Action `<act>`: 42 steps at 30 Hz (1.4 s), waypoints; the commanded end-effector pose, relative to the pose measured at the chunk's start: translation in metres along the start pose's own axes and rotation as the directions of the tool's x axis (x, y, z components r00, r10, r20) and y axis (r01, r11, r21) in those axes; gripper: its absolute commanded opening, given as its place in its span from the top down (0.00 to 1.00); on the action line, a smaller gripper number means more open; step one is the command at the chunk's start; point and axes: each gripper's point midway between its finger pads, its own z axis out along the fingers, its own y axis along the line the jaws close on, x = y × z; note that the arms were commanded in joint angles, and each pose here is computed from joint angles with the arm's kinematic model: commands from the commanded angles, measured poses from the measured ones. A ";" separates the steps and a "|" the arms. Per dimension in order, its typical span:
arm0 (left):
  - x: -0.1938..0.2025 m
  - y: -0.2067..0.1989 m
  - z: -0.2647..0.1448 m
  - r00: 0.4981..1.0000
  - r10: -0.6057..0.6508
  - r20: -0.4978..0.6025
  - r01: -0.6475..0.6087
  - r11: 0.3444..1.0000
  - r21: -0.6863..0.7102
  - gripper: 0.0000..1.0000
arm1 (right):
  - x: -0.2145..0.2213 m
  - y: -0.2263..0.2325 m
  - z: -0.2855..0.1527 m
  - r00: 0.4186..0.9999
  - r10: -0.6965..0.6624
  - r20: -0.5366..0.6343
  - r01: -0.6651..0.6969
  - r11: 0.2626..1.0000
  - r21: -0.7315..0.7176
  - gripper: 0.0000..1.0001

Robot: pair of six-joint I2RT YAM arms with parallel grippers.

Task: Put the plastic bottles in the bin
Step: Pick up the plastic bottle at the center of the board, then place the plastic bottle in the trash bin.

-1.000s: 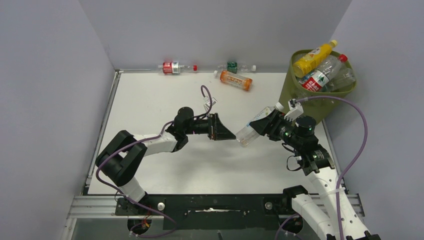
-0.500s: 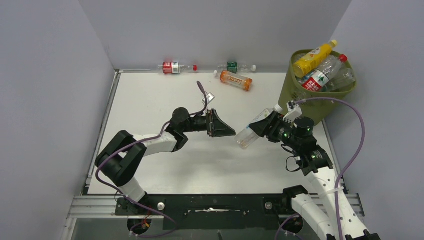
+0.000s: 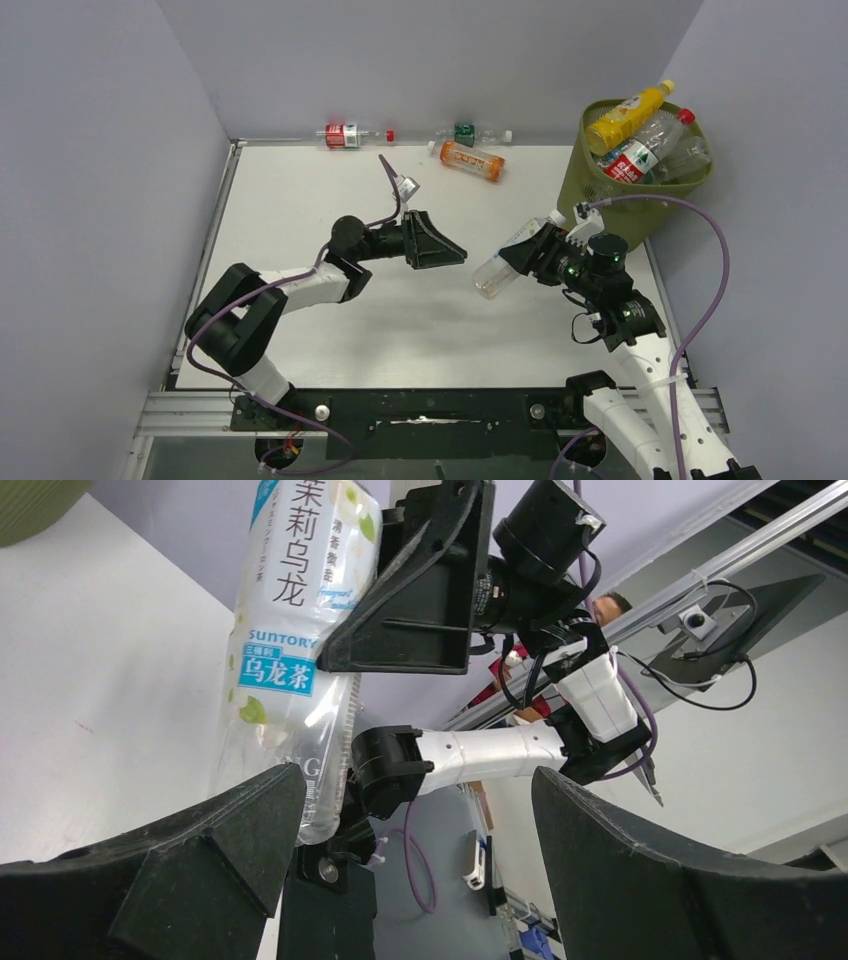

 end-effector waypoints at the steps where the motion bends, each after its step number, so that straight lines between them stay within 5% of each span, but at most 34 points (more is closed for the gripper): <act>1: -0.016 -0.038 -0.007 0.992 0.118 0.042 -0.121 0.989 0.080 0.16 | -0.036 0.017 -0.009 0.992 -0.089 0.095 0.088 0.996 0.011 0.53; 10: -0.029 -0.050 -0.019 0.983 0.165 0.085 -0.170 0.984 0.059 0.16 | -0.138 0.045 -0.043 0.932 -0.261 0.253 0.225 0.961 0.162 0.52; 19: -0.022 -0.046 -0.031 0.986 0.142 0.092 -0.148 0.988 0.053 0.15 | -0.274 0.060 -0.100 0.742 -0.482 0.466 0.242 0.840 0.485 0.48; 23: -0.020 -0.047 -0.040 0.985 0.140 0.102 -0.145 0.988 0.048 0.15 | -0.309 0.045 -0.112 0.706 -0.519 0.482 0.205 0.802 0.562 0.47; 32: -0.018 -0.046 -0.058 0.985 0.126 0.114 -0.132 0.990 0.046 0.15 | -0.337 -0.038 -0.111 0.746 -0.460 0.481 0.100 0.792 0.602 0.48; 42: -0.019 -0.038 -0.061 0.988 0.099 0.121 -0.107 0.993 0.057 0.15 | -0.293 -0.118 -0.051 0.870 -0.342 0.356 0.083 0.812 0.577 0.51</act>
